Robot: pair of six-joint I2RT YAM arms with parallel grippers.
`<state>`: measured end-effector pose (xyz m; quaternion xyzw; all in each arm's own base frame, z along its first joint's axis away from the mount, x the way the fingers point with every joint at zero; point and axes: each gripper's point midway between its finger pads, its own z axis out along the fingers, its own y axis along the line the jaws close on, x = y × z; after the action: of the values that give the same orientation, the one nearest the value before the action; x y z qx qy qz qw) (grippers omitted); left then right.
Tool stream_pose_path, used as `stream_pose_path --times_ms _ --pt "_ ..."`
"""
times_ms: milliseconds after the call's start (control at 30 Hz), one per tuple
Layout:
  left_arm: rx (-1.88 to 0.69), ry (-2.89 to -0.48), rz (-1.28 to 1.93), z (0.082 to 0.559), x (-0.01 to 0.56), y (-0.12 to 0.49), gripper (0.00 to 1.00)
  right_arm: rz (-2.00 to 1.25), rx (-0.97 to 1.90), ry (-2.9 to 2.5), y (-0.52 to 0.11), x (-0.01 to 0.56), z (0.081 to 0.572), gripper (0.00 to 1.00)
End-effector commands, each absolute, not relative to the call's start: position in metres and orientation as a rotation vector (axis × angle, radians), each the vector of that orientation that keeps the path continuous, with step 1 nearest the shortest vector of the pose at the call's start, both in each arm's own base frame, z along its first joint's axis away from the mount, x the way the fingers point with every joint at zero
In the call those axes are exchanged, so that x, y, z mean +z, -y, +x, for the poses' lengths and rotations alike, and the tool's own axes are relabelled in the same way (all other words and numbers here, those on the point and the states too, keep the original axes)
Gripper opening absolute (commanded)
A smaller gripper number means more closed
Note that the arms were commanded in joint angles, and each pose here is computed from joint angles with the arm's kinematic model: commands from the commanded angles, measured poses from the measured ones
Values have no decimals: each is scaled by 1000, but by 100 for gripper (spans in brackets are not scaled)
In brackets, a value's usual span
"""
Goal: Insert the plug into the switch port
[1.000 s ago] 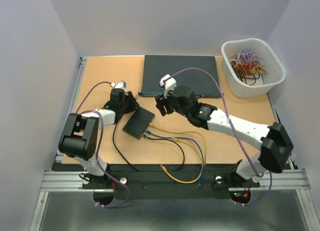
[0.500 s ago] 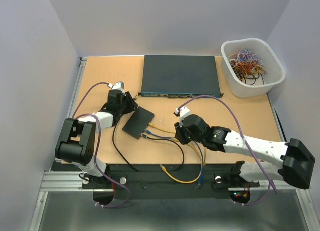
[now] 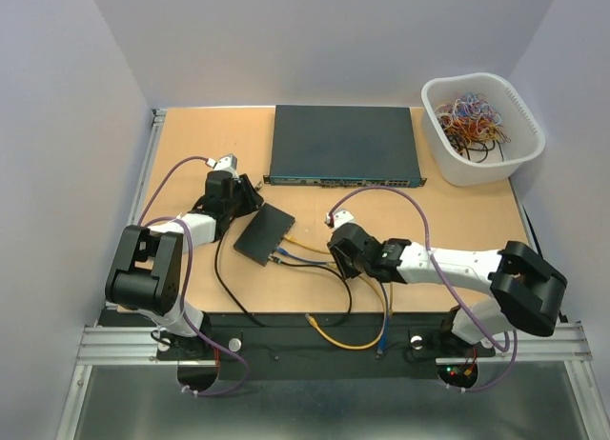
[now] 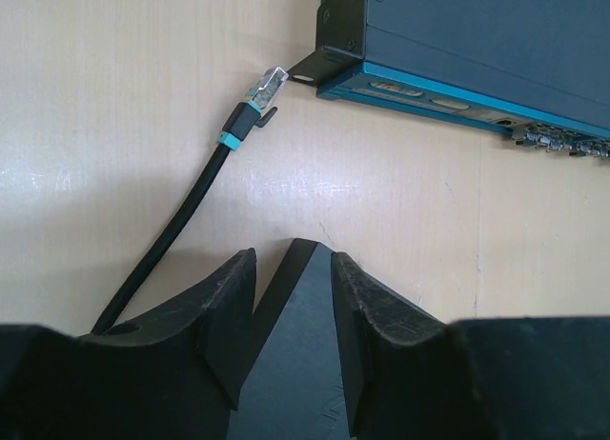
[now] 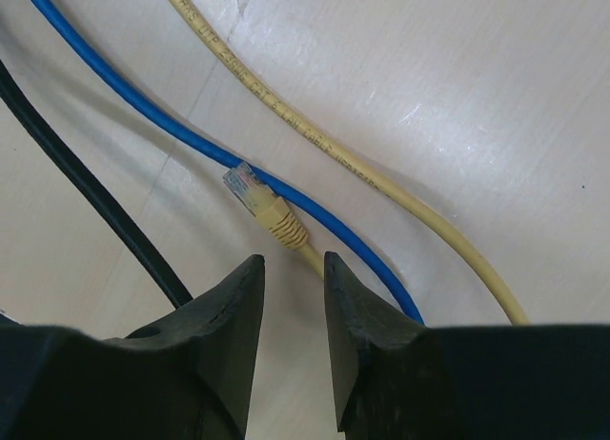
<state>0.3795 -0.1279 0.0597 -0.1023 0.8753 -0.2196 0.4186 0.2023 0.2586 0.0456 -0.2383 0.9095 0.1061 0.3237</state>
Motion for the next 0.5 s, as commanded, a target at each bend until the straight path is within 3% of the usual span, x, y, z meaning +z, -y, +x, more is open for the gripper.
stream_pose_path --times_ms 0,467 --pt "-581 -2150 -229 380 72 131 47 -585 297 -2342 -275 61 216 37" --pt "-580 -2143 -223 378 73 130 46 -630 240 -2367 -282 39 217 41"
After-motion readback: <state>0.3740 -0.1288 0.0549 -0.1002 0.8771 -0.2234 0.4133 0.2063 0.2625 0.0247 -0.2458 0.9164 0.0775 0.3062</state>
